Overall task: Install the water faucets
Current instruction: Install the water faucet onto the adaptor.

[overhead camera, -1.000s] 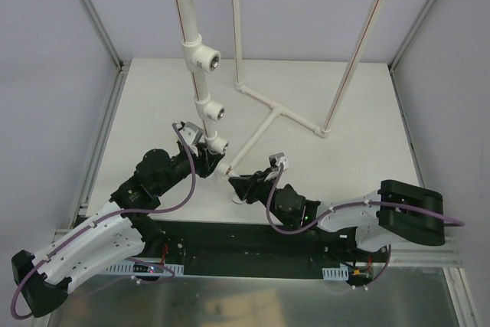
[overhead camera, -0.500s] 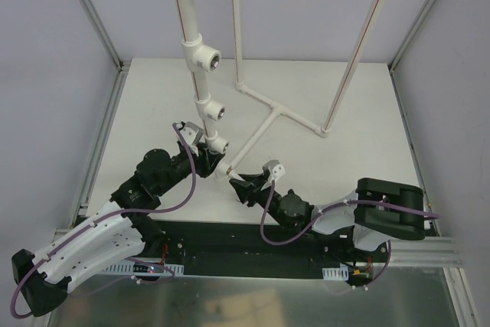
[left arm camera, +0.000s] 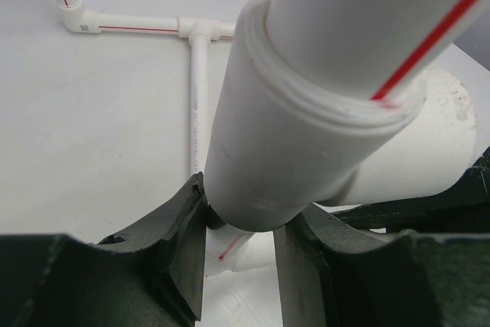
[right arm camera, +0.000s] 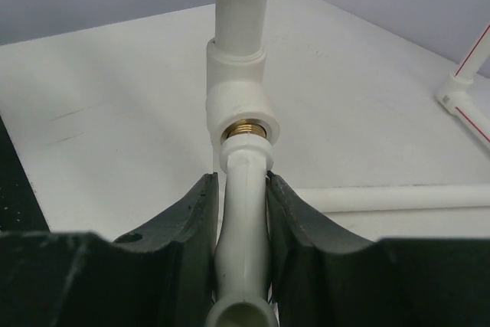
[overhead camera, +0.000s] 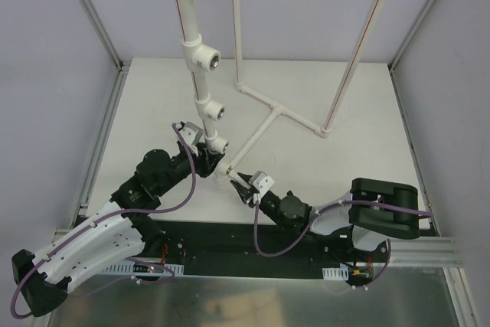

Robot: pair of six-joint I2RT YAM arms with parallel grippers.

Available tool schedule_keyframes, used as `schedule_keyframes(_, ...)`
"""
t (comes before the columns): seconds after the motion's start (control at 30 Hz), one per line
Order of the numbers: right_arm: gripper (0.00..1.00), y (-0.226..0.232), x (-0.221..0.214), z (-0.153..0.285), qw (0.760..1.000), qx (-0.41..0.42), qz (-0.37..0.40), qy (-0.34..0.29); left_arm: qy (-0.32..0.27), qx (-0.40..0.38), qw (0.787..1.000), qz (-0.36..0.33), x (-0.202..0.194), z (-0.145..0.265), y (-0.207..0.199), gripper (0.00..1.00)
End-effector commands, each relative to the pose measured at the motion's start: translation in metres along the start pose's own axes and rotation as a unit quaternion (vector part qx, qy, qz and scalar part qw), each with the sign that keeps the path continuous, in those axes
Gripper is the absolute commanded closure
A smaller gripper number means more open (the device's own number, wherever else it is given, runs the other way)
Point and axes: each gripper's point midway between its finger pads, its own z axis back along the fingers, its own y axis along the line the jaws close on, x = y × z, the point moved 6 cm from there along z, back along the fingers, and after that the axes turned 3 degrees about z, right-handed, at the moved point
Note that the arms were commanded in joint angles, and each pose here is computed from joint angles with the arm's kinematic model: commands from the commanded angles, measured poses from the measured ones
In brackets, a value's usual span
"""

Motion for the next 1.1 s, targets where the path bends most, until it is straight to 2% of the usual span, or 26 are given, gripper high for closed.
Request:
schedule_keyframes(0.0,1.00,0.021,-0.022,0.000,0.987,0.100,0.118,0.034,-0.019,-0.169,0.983,0.069,0.016,0.007,-0.055,1.00)
schedule_keyframes(0.23,1.00,0.019,-0.030,-0.001,0.973,0.116,0.196,0.038,-0.014,-0.182,0.981,0.069,0.010,0.007,-0.057,1.00)
schedule_keyframes(0.53,1.00,0.021,-0.041,-0.005,0.959,0.131,0.248,0.043,-0.010,-0.195,0.978,0.075,0.007,0.009,-0.059,1.00)
schedule_keyframes(0.73,1.00,0.028,-0.037,-0.003,0.973,0.138,0.180,0.030,-0.006,-0.197,0.978,0.076,0.007,0.008,-0.060,1.00)
schedule_keyframes(0.93,1.00,0.041,-0.034,0.001,0.986,0.154,0.060,0.014,0.000,-0.200,0.977,0.076,0.006,0.006,-0.061,1.00)
schedule_keyframes(1.07,1.00,0.050,-0.036,0.004,0.984,0.174,-0.013,0.022,-0.003,-0.200,0.977,0.076,0.007,0.008,-0.061,1.00)
